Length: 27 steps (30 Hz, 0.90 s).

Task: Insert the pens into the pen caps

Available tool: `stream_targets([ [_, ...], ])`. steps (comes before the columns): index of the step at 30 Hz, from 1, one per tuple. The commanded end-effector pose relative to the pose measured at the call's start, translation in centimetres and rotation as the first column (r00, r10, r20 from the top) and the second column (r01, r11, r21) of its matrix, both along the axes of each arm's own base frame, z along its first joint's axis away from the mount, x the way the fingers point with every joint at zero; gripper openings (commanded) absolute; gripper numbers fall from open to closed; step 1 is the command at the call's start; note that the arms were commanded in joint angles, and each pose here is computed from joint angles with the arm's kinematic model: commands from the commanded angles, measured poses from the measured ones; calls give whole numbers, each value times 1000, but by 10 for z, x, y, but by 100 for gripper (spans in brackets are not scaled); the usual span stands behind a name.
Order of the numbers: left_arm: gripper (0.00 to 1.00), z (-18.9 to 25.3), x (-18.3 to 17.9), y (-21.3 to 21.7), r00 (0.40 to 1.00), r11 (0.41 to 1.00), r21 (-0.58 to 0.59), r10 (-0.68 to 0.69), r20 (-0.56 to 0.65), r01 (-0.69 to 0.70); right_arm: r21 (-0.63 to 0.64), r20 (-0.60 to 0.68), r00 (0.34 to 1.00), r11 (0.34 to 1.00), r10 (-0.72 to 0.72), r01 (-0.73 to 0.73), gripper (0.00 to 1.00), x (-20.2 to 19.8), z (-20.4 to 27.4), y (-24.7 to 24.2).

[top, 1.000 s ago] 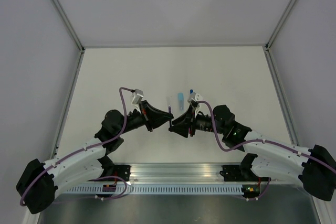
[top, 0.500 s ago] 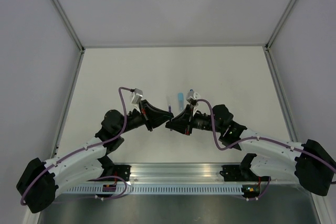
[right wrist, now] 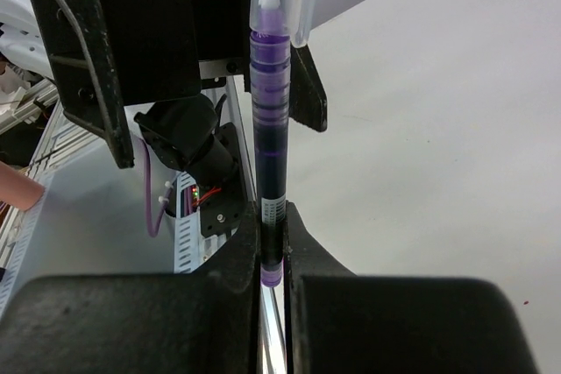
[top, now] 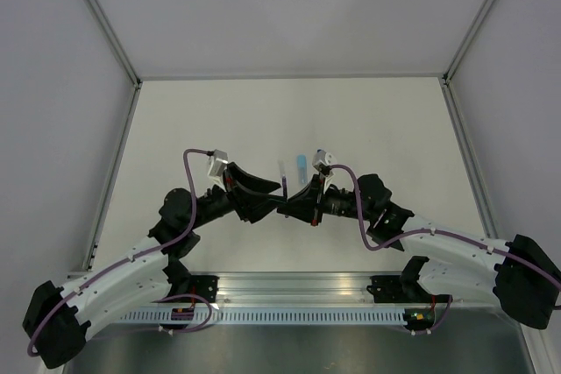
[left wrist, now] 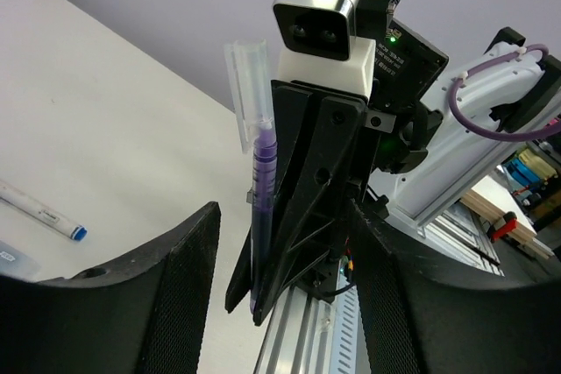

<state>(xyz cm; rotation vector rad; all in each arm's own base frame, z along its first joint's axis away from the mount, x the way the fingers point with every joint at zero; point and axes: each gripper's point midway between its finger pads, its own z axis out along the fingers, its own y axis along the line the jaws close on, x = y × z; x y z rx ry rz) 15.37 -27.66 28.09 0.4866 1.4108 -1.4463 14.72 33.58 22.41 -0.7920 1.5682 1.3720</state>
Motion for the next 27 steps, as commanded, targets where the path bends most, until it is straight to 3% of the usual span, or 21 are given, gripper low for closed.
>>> stream_targets([
  [1,65,12,8,5,998,998,20,65,19,-65,40,52,999,999,11,-13,0,-3,14,-1],
  [10,74,30,32,4,987,982,108,158,5,-158,37,51,997,997,64,-66,0,-13,15,1],
  [19,78,51,35,6,984,980,87,178,23,-180,28,59,995,997,75,-77,0,-17,16,2],
  [23,74,55,36,3,985,981,90,168,25,-170,16,57,995,997,80,-81,0,-17,13,4],
  [27,60,50,39,0,986,980,111,165,10,-165,-9,56,996,997,74,-73,0,-16,9,5],
])
